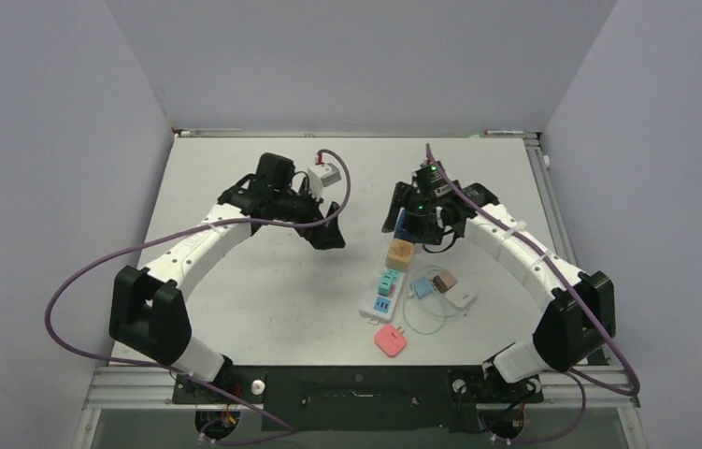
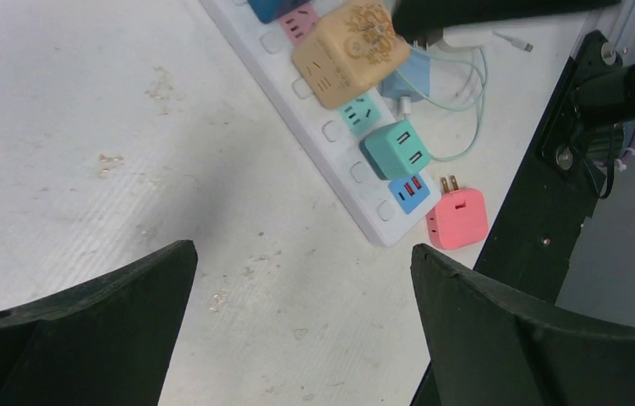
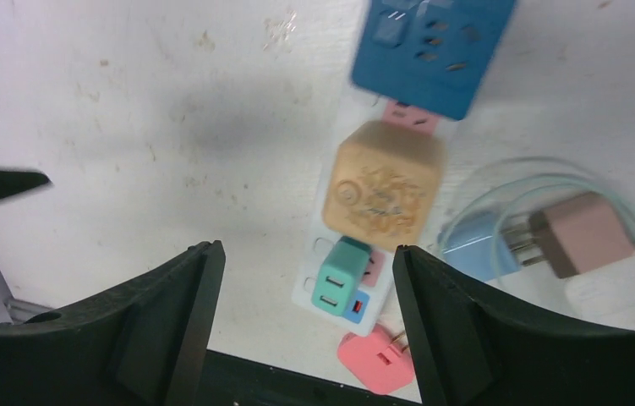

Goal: Insert the plug
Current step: Insert the plug into the socket, then move the socket to the center of the board.

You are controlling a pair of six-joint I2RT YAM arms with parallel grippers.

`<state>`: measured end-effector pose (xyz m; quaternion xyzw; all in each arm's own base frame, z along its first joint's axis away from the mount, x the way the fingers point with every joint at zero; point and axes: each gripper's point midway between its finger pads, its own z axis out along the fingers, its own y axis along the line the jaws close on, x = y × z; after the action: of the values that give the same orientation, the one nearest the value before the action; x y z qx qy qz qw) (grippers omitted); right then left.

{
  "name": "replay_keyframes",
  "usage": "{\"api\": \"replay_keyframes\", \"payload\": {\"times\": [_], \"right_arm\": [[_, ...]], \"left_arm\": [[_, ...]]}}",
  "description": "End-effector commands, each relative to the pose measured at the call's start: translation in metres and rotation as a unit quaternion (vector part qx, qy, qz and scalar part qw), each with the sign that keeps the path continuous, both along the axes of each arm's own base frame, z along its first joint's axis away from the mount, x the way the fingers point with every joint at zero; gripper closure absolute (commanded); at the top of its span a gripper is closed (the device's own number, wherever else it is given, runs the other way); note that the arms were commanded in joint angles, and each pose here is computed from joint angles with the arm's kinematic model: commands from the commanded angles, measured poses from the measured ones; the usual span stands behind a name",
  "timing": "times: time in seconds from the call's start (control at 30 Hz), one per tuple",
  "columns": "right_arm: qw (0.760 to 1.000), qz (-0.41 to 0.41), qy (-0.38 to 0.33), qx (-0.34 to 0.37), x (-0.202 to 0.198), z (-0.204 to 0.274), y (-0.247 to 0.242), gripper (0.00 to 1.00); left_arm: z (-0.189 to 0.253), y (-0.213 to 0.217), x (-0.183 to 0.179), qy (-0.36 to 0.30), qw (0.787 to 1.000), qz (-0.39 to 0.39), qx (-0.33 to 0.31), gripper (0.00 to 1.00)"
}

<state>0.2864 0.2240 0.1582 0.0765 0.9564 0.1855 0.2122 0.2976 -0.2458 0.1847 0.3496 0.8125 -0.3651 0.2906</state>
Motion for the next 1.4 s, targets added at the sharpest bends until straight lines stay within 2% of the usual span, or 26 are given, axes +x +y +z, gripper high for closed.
{"api": "replay_keyframes", "payload": {"times": [0.0, 0.27, 0.67, 0.77, 0.8, 0.87, 1.03, 1.2, 1.37], "right_arm": [[0.998, -0.048, -0.040, 0.007, 0.014, 0.032, -0.049, 0.24], [0.992, -0.114, -0.062, 0.011, 0.021, 0.040, -0.097, 0.10], [0.988, -0.141, -0.056, 0.019, 0.019, 0.032, -0.117, 0.07], [0.988, -0.146, -0.054, 0.024, 0.017, 0.027, -0.118, 0.06], [0.987, -0.147, -0.054, 0.026, 0.017, 0.027, -0.118, 0.06], [0.987, -0.148, -0.054, 0.028, 0.016, 0.027, -0.117, 0.06], [0.987, -0.150, -0.055, 0.026, 0.014, 0.027, -0.119, 0.06], [0.987, -0.151, -0.056, 0.029, 0.013, 0.029, -0.119, 0.05], [0.986, -0.155, -0.059, 0.030, 0.008, 0.026, -0.121, 0.05]], "left_arm": [[-0.009, -0.041, -0.015, -0.014, 0.999, 0.020, 0.023, 0.04], [-0.063, -0.078, -0.054, 0.011, 0.996, 0.016, 0.087, 0.04], [-0.092, -0.123, -0.097, -0.001, 0.992, -0.031, 0.119, 0.04], [-0.112, -0.128, -0.110, 0.044, 0.988, -0.060, 0.136, 0.04], [-0.120, -0.126, -0.110, 0.046, 0.985, -0.070, 0.150, 0.04], [-0.125, -0.119, -0.097, 0.007, 0.983, -0.049, 0.178, 0.04], [-0.110, -0.116, -0.083, -0.049, 0.984, -0.009, 0.171, 0.04], [-0.112, -0.119, -0.084, -0.056, 0.980, 0.012, 0.189, 0.04], [-0.126, -0.131, -0.099, -0.047, 0.979, -0.003, 0.196, 0.04]]}}
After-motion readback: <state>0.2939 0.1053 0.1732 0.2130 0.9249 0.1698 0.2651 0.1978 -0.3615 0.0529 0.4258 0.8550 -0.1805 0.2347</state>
